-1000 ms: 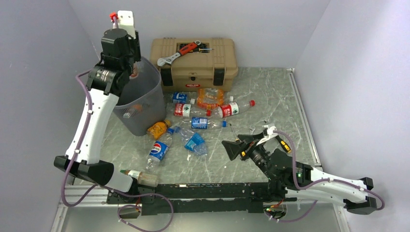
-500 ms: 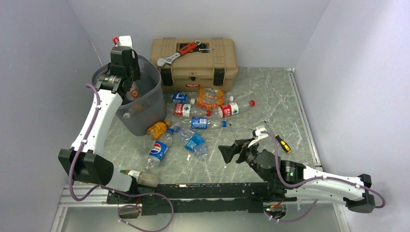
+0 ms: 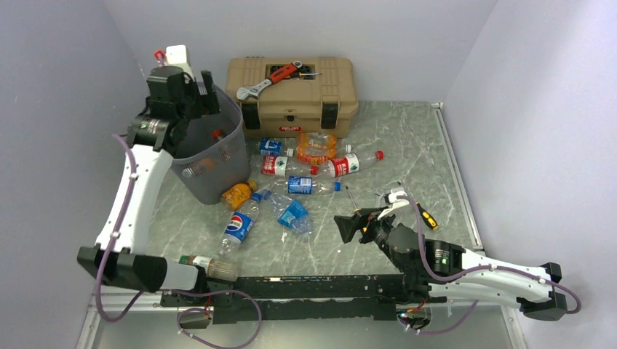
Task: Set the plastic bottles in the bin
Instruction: Place the plastic bottle in the trash bin, then pick up the plastic bottle at the center of the board.
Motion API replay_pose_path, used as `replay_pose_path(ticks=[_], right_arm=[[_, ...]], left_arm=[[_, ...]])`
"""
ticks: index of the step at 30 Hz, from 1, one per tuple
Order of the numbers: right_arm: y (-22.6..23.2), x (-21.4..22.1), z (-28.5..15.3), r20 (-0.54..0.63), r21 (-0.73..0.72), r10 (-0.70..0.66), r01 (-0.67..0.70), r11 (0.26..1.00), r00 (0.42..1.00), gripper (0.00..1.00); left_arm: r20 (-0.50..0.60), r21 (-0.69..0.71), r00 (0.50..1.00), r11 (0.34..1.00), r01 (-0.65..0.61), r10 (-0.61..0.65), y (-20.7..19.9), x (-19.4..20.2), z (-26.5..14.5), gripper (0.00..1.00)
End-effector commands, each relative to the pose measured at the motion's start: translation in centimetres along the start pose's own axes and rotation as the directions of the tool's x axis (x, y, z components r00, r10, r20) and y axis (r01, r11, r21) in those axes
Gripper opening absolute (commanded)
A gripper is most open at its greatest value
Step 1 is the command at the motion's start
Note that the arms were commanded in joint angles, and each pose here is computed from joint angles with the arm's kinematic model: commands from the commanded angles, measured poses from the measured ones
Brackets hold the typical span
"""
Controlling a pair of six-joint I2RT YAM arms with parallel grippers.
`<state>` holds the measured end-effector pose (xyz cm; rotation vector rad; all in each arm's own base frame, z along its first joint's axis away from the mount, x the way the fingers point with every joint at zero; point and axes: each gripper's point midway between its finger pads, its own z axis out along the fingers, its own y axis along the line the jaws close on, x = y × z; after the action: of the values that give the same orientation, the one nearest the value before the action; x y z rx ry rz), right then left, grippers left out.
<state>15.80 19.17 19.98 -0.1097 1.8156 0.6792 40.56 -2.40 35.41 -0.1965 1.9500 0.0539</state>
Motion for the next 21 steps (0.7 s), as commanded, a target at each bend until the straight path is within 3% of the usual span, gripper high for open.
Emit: replay_pose_path(ticks=[1, 5, 8, 12, 15, 17, 21], right_arm=[[0.3, -3.5, -0.5, 0.07, 0.028, 0.023, -0.025, 0.999, 0.997, 1.0], [0.2, -5.1, -0.4, 0.097, 0.08, 0.004, -0.012, 0.997, 0.995, 1.0], [-0.1, -6.5, -0.1, 0.115, 0.15, -0.009, -0.008, 0.989, 0.993, 1.0], [-0.5, -8.9, 1.4, 0.138, 0.23, 0.01, -0.041, 0.972, 0.99, 1.0], [-1.6, -10.1, 4.5, 0.08, 0.196, 0.104, -0.118, 0.974, 0.991, 1.0], [-3.5, -10.7, 6.4, 0.068, 0.202, 0.206, -0.216, 0.955, 0.976, 1.0], [-8.5, -11.1, 8.4, 0.177, 0.241, 0.393, -0.427, 0.872, 0.902, 1.0]], left_arm=[[0.225, 0.203, 0.966, 0.976, 0.081, -0.127, -1.7, -7.9, -8.3, 0.99], [0.269, 0.477, 0.952, 0.879, -0.001, -0.145, -5.9, -8.7, -12.8, 1.0], [0.247, 0.703, 0.959, 0.707, -0.077, -0.141, -10.0, -7.0, -15.8, 0.99], [0.183, 0.85, 0.974, 0.518, -0.091, -0.13, -13.2, -3.8, -17.5, 1.0], [0.084, 0.873, 0.991, 0.487, -0.024, -0.101, -14.3, -0.5, -15.9, 0.99], [0.026, 0.866, 0.997, 0.501, 0.016, -0.077, -14.5, 1.6, -14.7, 0.99], [-0.084, 0.852, 0.993, 0.512, 0.112, -0.077, -15.0, 4.8, -13.1, 0.99]])
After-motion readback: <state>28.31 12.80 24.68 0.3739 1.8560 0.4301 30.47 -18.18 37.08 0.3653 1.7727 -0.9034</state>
